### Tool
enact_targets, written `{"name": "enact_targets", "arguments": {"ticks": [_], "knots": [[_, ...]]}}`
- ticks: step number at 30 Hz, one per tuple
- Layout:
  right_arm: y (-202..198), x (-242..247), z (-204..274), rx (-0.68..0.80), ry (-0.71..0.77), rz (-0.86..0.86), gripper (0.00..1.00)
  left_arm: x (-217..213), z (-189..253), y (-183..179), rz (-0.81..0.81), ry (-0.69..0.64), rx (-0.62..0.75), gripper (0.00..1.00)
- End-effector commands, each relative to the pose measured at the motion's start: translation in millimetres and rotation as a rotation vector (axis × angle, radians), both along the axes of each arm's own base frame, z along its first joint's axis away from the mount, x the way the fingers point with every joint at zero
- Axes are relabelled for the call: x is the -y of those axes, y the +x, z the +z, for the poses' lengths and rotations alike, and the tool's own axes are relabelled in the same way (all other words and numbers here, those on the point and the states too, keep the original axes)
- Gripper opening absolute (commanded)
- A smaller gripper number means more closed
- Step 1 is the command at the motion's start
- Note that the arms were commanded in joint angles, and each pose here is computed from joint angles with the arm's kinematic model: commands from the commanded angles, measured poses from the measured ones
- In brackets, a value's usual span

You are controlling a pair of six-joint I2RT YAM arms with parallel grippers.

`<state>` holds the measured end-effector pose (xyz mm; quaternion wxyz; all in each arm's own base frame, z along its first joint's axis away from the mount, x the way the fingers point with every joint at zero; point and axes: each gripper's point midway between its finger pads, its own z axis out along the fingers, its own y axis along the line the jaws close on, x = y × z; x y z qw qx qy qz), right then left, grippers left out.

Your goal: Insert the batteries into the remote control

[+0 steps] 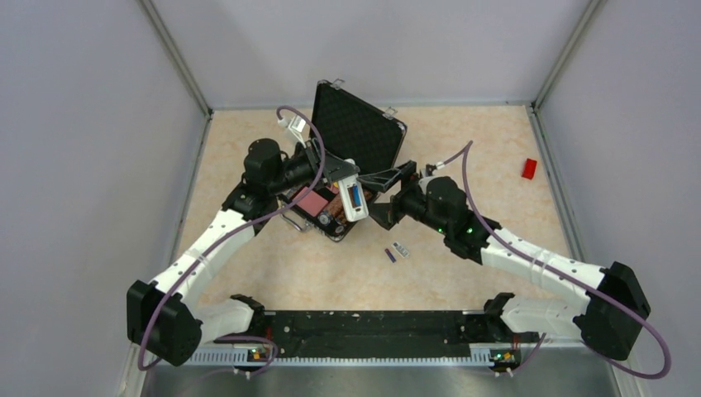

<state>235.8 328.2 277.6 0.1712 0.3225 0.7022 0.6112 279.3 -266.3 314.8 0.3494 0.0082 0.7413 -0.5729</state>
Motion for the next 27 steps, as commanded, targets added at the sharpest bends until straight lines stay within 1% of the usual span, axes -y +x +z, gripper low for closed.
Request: {"name": "enact_targets", "arguments": {"ticks": [1,7,10,13,16,22,27], "knots": [[-2.1,3.2,31.5,0.061,0.094,0.015,0.82,0.0,26.3,-7.1,-0.025,-0.041,0.128,0.0],[-5.6,-3.8,31.4,0.077,0.078,0.062,0.85,1.0,26.0,-5.8,-0.018,-0.038,0.122,0.0],[-5.7,-7.1,28.6,0.076,0.062,0.081,0.84,0.3,27.7,-5.2,-0.011,-0.039,0.124,0.0],[-6.2,-9.5,25.6,0.076,0.054,0.095,0.76,0.9,28.0,-4.9,-0.012,-0.038,0.126,0.0],[-7.4,-11.0,23.1,0.075,0.051,0.107,0.71,1.0,28.9,-5.1,-0.011,-0.038,0.132,0.0],[-9.0,-13.6,16.6,0.057,0.048,0.13,0.62,0.5,31.3,-4.3,-0.003,-0.04,0.142,0.0],[-10.8,-15.1,8.4,0.039,0.04,0.145,0.57,-1.1,37.8,-2.6,0.013,-0.051,0.145,0.0]]}}
